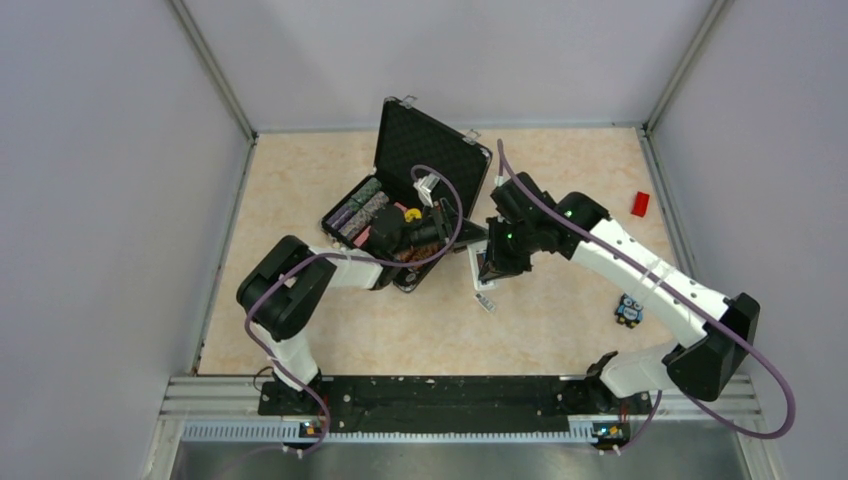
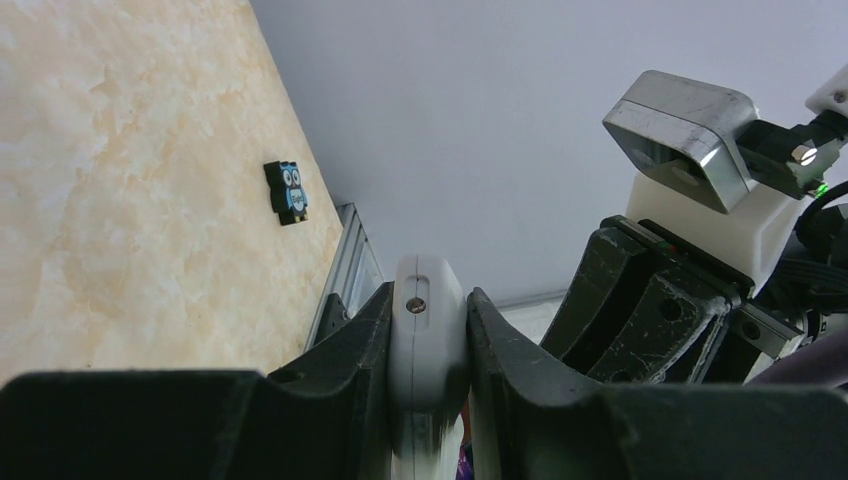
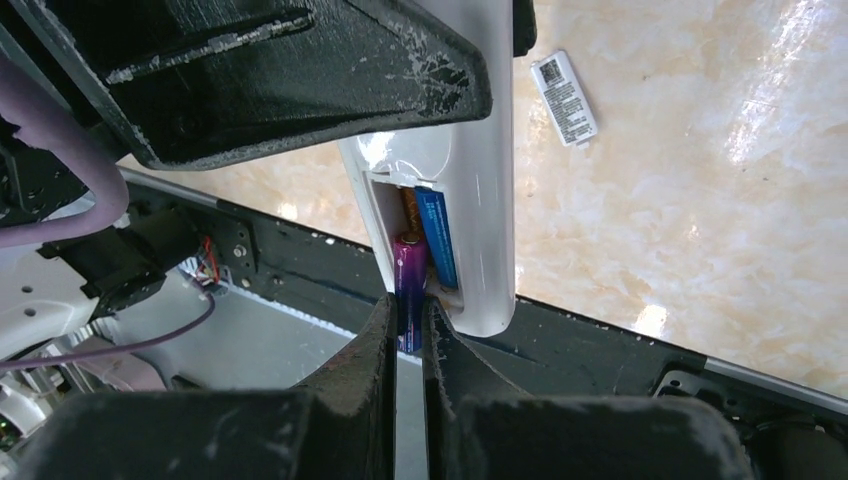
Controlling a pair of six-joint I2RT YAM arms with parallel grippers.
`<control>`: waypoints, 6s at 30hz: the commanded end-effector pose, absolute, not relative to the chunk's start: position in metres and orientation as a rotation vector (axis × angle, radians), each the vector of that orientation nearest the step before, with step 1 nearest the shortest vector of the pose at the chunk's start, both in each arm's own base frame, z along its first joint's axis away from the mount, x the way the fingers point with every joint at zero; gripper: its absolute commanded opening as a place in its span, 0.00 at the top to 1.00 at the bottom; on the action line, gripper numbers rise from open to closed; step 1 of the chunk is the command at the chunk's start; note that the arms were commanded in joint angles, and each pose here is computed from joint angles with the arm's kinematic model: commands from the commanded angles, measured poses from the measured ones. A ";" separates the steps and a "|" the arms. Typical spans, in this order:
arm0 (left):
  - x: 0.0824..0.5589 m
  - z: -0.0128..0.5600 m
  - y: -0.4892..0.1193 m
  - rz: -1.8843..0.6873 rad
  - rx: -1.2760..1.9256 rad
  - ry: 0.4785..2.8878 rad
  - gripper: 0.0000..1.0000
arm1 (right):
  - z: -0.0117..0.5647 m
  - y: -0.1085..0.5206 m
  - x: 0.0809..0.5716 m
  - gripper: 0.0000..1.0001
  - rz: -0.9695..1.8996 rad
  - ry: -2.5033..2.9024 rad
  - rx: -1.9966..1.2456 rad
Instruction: Load the batteries into the remote control
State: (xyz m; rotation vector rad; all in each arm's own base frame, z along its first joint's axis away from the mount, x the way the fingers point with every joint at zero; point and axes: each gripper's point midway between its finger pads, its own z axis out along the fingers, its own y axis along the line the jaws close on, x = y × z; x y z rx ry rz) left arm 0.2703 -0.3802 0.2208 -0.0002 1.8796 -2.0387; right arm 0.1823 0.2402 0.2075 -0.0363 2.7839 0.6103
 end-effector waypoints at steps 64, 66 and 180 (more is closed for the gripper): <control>0.262 0.281 -0.389 -2.245 -0.065 1.866 1.00 | 0.236 0.217 0.207 0.55 0.859 2.276 0.023; 0.261 0.282 -0.389 -2.241 -0.055 1.866 1.00 | 0.233 0.217 0.208 0.55 0.859 2.290 0.034; 0.276 0.266 -0.187 -1.113 -0.484 1.604 1.00 | 0.012 0.221 0.206 0.52 0.144 2.683 -0.796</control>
